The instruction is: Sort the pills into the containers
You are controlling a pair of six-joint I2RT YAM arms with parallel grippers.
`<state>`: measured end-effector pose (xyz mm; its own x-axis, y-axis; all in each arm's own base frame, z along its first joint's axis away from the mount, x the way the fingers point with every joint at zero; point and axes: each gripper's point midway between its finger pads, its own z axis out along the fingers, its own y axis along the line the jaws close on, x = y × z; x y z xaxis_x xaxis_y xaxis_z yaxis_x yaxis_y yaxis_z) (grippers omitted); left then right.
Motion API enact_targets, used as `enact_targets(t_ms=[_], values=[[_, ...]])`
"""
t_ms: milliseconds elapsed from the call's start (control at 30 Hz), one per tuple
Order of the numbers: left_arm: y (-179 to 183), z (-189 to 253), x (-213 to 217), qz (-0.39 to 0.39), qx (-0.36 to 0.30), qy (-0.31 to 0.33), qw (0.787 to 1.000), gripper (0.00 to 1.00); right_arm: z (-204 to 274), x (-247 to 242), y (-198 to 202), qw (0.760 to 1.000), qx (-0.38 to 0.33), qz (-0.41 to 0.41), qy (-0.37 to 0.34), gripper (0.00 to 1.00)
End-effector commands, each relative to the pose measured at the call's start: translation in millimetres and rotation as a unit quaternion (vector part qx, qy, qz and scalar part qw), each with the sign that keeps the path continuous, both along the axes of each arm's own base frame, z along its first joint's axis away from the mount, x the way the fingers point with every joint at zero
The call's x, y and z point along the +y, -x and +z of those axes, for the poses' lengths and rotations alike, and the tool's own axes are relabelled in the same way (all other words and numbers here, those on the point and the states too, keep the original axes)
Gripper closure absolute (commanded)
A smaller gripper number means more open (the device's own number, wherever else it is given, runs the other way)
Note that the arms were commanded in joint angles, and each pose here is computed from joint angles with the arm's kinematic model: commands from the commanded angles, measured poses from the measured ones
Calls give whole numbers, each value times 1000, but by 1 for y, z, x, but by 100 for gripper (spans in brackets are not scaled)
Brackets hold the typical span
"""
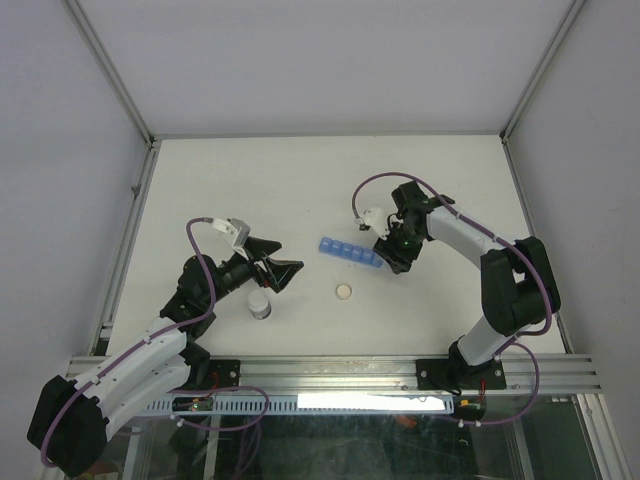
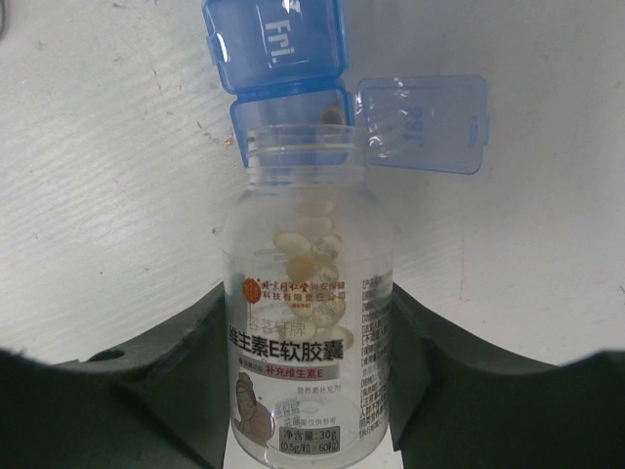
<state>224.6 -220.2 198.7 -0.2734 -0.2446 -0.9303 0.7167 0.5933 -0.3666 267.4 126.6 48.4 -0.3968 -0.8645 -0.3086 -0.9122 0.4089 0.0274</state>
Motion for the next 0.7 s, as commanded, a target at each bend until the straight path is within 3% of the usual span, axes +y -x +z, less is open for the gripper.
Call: enact_targets(t_ms=[0,67,167,267,367,433,533,667], values=[[1,15,-1,-9,-32,6,999,1,11,12,1,1000,1,9,-24,96],[2,16,-2,-10,-33,7,999,1,8,2,-11,999,-32,-5,2,96],[2,16,-1,-9,-34,7,999,1,13,14,3,999,9,10,-32,96],[2,15,-2,-10,-33,6,999,1,10,2,-12,999,-35,-7,2,96],[2,15,-2,-10,-33,6,999,1,13,12,2,1000,8,8,-28,96],[1,16,-2,-10,-33,6,999,1,10,1,-12,999,-33,-7,5,96],[2,15,-2,-10,-33,7,999,1,15,11,-1,999,8,2,-32,96],[2,15,-2,-11,-33,6,999,1,13,4,-11,1000,-20,-8,-7,96]])
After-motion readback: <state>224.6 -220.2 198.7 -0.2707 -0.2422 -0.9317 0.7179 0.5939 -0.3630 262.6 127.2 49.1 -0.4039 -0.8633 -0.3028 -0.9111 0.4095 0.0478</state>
